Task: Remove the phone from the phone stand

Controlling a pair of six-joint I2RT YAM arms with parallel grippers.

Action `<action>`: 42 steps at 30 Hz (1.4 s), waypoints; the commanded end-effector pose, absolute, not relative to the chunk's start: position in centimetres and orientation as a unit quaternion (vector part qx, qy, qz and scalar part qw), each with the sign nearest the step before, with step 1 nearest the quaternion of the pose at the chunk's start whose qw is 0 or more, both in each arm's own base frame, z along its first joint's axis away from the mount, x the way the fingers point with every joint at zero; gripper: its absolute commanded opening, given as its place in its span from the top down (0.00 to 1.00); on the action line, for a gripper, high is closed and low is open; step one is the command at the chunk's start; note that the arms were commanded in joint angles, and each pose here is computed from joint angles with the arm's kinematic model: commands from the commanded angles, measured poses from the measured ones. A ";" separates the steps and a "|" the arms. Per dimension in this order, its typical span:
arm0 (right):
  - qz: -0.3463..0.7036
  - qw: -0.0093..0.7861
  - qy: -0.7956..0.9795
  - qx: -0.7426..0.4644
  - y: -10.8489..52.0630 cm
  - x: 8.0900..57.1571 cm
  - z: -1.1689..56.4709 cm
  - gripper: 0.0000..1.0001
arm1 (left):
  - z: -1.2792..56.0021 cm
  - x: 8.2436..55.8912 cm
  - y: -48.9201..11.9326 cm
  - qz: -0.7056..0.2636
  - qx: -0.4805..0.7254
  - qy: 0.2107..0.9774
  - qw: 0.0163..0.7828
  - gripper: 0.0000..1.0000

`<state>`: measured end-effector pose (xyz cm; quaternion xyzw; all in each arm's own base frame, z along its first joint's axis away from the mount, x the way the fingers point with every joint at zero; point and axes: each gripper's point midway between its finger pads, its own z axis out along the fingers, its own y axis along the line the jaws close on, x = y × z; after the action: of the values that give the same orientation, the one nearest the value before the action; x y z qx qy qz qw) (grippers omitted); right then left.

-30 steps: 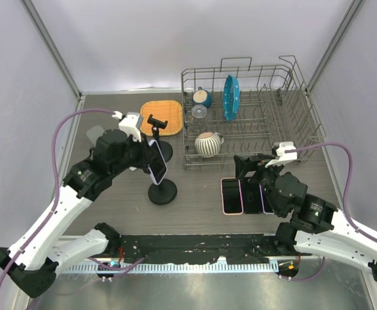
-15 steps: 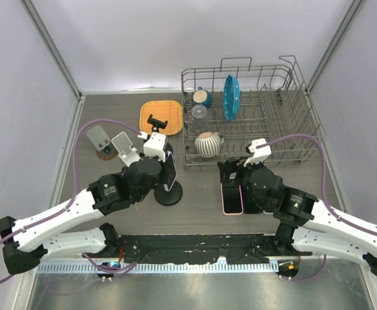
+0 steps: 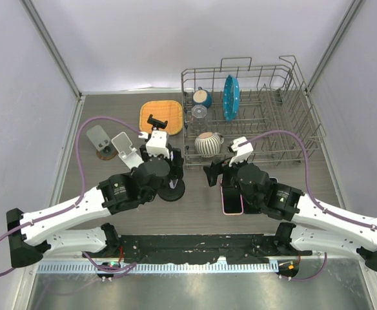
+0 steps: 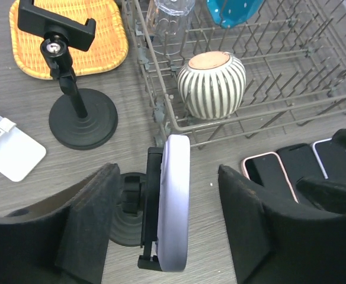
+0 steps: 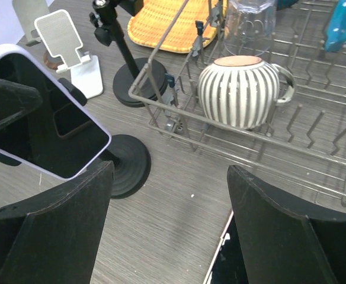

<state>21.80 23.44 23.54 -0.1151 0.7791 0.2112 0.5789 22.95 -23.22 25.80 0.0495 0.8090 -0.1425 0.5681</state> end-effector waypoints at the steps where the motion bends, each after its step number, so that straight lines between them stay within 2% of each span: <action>1: 0.267 0.592 0.751 -0.116 25.5 21.7 27.4 0.18 | 29.8 23.2 -23.2 -0.188 0.006 0.783 0.593 0.18; 4: 0.275 0.584 0.752 -0.134 26.5 21.5 27.7 0.18 | 30.9 22.9 -22.8 -0.193 0.013 0.780 0.595 0.06; 7: 0.273 0.577 0.755 -0.149 27.4 21.7 27.6 0.18 | 32.7 22.9 -21.7 -0.193 0.019 0.773 0.604 0.00; 13: 0.269 0.562 0.764 -0.168 29.6 22.3 28.5 0.16 | 35.3 24.3 -16.6 -0.164 0.009 0.768 0.619 0.00; 22: 0.296 0.546 0.758 -0.198 33.3 20.6 30.6 0.15 | 33.3 25.9 -8.8 -0.086 -0.041 0.775 0.624 0.00; 30: 0.272 0.568 0.748 -0.211 35.7 20.0 31.4 0.14 | 28.8 25.7 -6.9 -0.031 -0.028 0.794 0.607 0.00; 42: 0.234 0.565 0.744 -0.271 37.7 20.6 30.2 0.10 | 26.8 25.0 -6.3 -0.020 -0.011 0.798 0.603 0.00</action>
<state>19.99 37.59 28.08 -0.2606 0.7633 0.2441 0.5384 24.98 -6.21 26.42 -0.0212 0.8042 -0.0150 0.5938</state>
